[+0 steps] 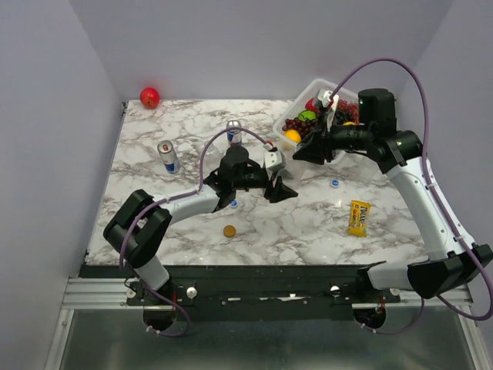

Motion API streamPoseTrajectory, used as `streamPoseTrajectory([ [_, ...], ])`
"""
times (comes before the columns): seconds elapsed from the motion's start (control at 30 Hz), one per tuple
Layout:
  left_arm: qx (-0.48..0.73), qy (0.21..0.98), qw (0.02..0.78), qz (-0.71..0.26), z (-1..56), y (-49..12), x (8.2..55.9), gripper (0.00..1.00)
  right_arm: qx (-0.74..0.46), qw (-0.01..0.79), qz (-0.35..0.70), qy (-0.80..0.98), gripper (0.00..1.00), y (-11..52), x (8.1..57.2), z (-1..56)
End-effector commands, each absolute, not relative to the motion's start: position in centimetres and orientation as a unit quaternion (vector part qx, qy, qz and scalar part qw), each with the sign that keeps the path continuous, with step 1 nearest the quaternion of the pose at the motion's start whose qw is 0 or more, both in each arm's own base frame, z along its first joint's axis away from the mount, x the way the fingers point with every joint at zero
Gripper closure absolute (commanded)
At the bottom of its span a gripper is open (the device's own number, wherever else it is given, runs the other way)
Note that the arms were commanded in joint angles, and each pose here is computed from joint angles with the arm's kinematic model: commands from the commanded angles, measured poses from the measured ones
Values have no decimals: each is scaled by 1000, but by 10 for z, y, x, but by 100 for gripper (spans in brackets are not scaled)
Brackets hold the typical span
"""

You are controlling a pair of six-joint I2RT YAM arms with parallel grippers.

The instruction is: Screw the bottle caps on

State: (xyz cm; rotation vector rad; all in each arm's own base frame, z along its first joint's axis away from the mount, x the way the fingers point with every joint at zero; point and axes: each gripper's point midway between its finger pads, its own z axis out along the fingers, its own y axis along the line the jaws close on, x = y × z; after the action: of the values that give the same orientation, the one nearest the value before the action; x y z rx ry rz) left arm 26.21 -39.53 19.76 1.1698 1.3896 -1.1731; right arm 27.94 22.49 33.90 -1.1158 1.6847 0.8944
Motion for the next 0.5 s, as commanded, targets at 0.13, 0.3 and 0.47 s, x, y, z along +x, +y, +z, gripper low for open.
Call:
streamPoseTrajectory([
  [0.13,455,550,496,-495,223,-370,256,64,-415,518,265,699,43,198,293,384],
  [0.3,432,564,542,-449,254,-322,263,90,-422,521,277,689,36,204,296,386],
  [0.47,373,585,640,-329,288,-263,267,100,-482,456,283,693,36,237,312,338],
])
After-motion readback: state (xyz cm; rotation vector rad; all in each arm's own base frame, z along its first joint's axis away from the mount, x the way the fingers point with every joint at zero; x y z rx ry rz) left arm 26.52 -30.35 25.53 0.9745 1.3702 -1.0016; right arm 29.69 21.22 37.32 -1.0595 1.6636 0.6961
